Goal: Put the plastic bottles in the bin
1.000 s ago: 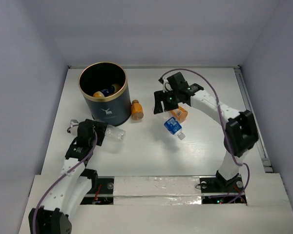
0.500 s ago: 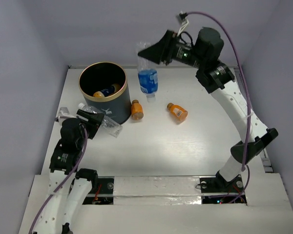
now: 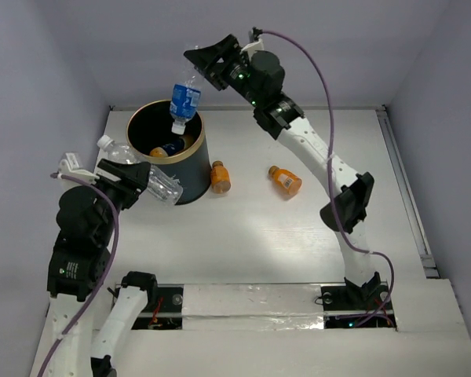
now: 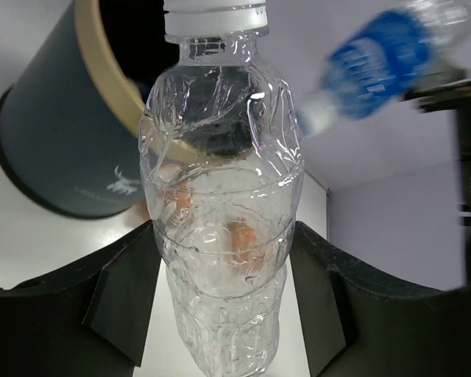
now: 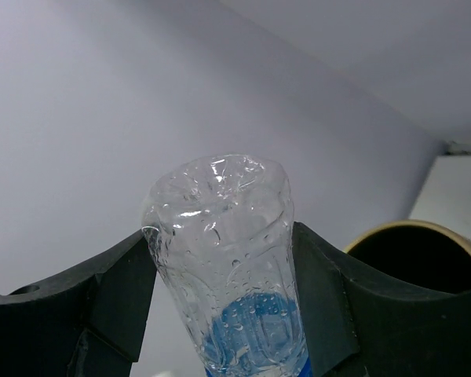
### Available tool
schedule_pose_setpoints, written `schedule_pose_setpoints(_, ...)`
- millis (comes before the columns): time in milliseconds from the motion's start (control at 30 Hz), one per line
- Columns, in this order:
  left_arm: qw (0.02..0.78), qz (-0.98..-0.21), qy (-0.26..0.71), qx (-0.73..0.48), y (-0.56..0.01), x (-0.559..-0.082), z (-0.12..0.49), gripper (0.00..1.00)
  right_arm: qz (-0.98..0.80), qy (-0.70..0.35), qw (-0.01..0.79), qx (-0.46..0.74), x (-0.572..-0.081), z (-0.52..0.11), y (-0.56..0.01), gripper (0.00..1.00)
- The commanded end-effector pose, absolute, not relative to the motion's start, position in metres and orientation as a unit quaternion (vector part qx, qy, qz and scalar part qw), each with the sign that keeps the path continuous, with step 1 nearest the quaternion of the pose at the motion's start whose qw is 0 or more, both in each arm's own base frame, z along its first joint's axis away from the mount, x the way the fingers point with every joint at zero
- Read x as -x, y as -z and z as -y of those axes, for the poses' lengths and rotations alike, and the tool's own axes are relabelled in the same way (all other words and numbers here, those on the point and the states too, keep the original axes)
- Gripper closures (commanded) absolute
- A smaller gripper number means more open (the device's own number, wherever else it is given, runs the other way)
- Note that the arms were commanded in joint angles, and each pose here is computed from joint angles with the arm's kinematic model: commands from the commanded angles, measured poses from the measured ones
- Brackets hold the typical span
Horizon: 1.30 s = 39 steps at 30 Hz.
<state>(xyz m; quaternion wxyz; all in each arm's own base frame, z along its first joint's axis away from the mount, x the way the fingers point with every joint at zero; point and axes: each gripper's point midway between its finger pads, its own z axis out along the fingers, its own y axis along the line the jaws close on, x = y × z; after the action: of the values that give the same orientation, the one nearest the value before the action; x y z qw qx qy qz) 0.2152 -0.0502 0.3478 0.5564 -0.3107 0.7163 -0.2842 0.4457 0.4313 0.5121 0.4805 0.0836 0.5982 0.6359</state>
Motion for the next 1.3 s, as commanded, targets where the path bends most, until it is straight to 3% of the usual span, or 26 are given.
schedule_pose_setpoints(0, 0.607, -0.697, 0.258, 0.280, -0.390, -0.218, 0.039, 0.58, -0.563, -0.623, 0.526, -0.134, -0.449, -0.418, -0.545, 0.49)
schedule_pose_setpoints(267, 0.682, -0.645, 0.225, 0.261, -0.459, -0.229, 0.025, 0.58, -0.647, -0.507, 0.561, -0.093, -0.466, -0.443, -0.468, 0.46)
schedule_pose_setpoints(400, 0.698, -0.637, 0.197, 0.260, -0.474, -0.254, 0.020, 0.58, -0.683, -0.468, 0.557, -0.062, -0.465, -0.450, -0.428, 0.32)
schedule_pose_setpoints(667, 0.719, -0.632, 0.148, 0.248, -0.486, -0.304, 0.018, 0.58, -0.681, -0.477, 0.555, -0.022, -0.448, -0.449, -0.445, 0.04)
schedule_pose_setpoints(800, 0.719, -0.644, 0.108, 0.236, -0.478, -0.333, 0.016, 0.58, -0.659, -0.482, 0.577, -0.003, -0.430, -0.433, -0.483, 0.02)
schedule_pose_setpoints(833, 0.719, -0.647, 0.101, 0.233, -0.477, -0.338, 0.015, 0.58, -0.657, -0.480, 0.581, 0.000, -0.427, -0.429, -0.487, 0.04)
schedule_pose_setpoints(900, 0.720, -0.652, 0.079, 0.226, -0.471, -0.351, 0.013, 0.58, -0.671, -0.461, 0.580, 0.010, -0.424, -0.424, -0.474, 0.18)
schedule_pose_setpoints(933, 0.717, -0.657, 0.072, 0.220, -0.465, -0.356, 0.014, 0.58, -0.657, -0.467, 0.592, 0.010, -0.411, -0.411, -0.493, 0.31)
schedule_pose_setpoints(967, 0.720, -0.660, 0.063, 0.206, -0.464, -0.361, 0.015, 0.58, -0.658, -0.462, 0.595, 0.006, -0.411, -0.401, -0.491, 0.51)
schedule_pose_setpoints(1000, 0.715, -0.669, 0.059, 0.192, -0.456, -0.370, 0.019, 0.57, -0.683, -0.442, 0.582, 0.007, -0.414, -0.397, -0.458, 0.60)
schedule_pose_setpoints(1067, 0.711, -0.679, 0.055, 0.173, -0.446, -0.379, 0.026, 0.57, -0.664, -0.446, 0.600, 0.002, -0.398, -0.372, -0.476, 0.75)
schedule_pose_setpoints(1100, 0.706, -0.689, 0.038, 0.162, -0.438, -0.385, 0.028, 0.57, -0.684, -0.430, 0.589, 0.005, -0.396, -0.369, -0.447, 0.76)
schedule_pose_setpoints(1267, 0.696, -0.706, -0.005, 0.133, -0.413, -0.399, 0.028, 0.56, -0.686, -0.407, 0.603, 0.008, -0.368, -0.326, -0.439, 0.75)
